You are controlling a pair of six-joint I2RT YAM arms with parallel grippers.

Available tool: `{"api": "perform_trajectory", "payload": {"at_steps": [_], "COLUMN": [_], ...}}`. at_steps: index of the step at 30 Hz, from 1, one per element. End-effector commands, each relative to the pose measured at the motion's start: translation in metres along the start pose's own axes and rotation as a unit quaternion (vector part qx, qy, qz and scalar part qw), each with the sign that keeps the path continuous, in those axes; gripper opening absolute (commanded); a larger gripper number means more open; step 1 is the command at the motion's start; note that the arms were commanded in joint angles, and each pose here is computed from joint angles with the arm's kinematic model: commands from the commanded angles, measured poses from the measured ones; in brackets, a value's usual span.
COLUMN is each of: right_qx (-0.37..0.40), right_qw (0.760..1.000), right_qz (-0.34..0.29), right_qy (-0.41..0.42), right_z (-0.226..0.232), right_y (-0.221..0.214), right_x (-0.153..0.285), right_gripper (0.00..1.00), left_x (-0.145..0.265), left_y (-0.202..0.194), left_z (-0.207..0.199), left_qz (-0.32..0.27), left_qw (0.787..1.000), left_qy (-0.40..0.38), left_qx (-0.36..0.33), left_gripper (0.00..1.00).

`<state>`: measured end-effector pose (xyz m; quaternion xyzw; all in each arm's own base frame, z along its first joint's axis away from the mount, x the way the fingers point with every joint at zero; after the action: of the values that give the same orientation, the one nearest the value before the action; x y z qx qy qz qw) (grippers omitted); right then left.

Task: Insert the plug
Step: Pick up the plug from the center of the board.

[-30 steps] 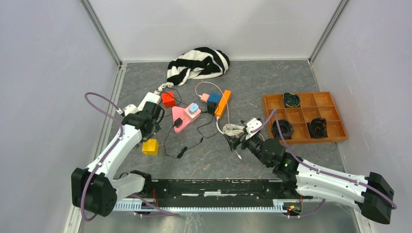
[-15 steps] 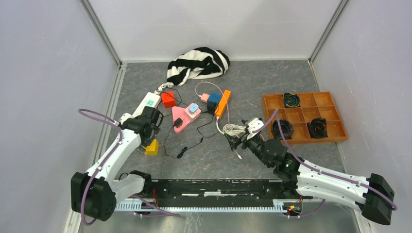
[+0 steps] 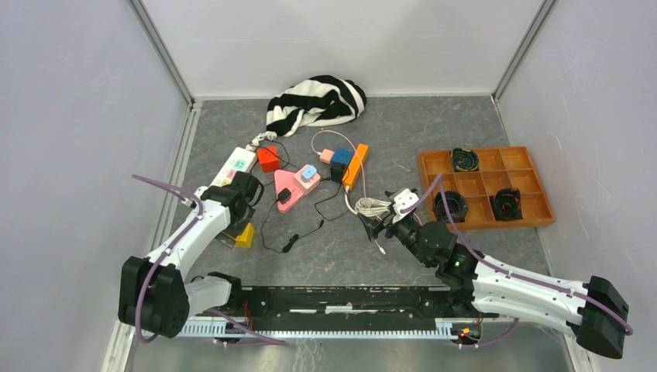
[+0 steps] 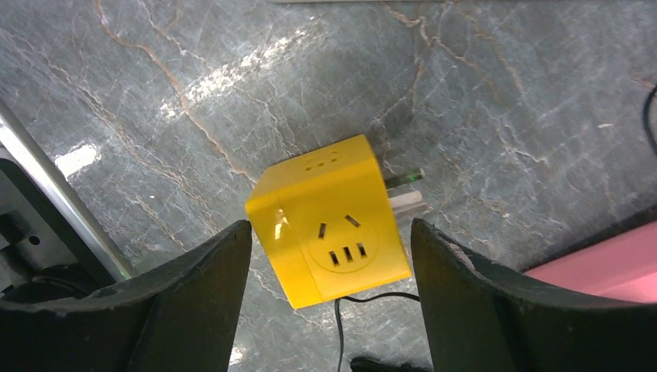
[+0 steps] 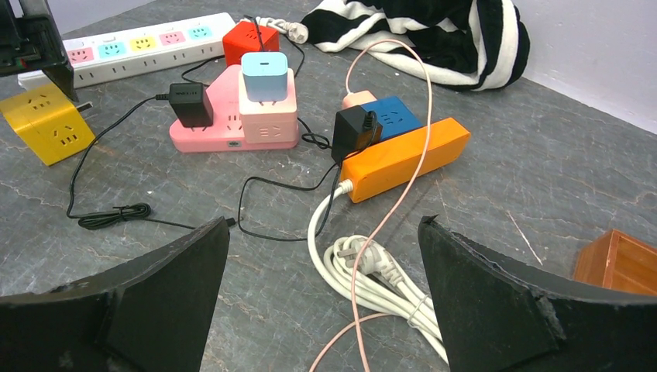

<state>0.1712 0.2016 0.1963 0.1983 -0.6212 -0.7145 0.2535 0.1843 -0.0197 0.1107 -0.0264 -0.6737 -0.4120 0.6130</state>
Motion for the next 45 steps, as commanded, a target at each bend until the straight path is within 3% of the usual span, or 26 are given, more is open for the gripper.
{"api": "perform_trajectory", "payload": {"at_steps": [1,7,14,21,25,30,37,45], "right_qx": [-0.007,-0.013,-0.028,-0.059,-0.057,-0.006,0.098,0.208], "right_qw": [1.0,1.0,0.999,0.995,0.992,0.986,0.976,0.956], "right_qz": [-0.026,-0.024,-0.022,-0.027,-0.023,-0.058,-0.082,-0.119], "right_qy": [0.004,0.011,0.019,0.074,0.112,0.154,0.174,0.169], "right_z": [0.004,0.006,0.01,0.029,0.045,0.063,0.096,0.138], "right_y": [0.016,0.012,0.011,0.009,0.016,0.025,0.033,0.034], "right_x": [-0.003,-0.004,-0.006,-0.011,-0.021,-0.029,-0.053,-0.084], "right_gripper": [0.98,0.98,0.98,0.98,0.98,0.98,0.98,0.98], "left_x": [-0.01,-0.008,-0.003,0.029,0.054,0.085,0.121,0.14], "left_y": [-0.007,-0.007,-0.003,0.009,0.017,0.026,0.023,0.019], "left_z": [-0.003,-0.001,-0.001,-0.016,-0.016,-0.016,-0.027,-0.024], "left_qz": [0.01,0.011,0.002,0.016,0.013,0.008,0.028,0.035], "left_qw": [0.999,0.999,0.999,0.995,0.988,0.972,0.934,0.909], "left_qy": [0.009,0.007,-0.012,-0.1,-0.156,-0.233,-0.356,-0.413], "left_qx": [0.043,0.045,0.044,0.018,0.015,0.019,-0.008,-0.03], "left_gripper": [0.78,0.77,0.53,0.39,0.37,0.37,0.32,0.33]}}
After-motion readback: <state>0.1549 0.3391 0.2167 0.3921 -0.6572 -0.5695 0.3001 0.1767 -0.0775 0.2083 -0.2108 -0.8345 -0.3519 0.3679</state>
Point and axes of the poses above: each gripper's point midway between its finger pads, its own x axis back along the fingers, its own z axis along the line the jaws close on, y = z × x, the point moved 5 cm from there along x, back along the fingers, and after that the axes turned 13 degrees about -x, right-handed, at the moved point
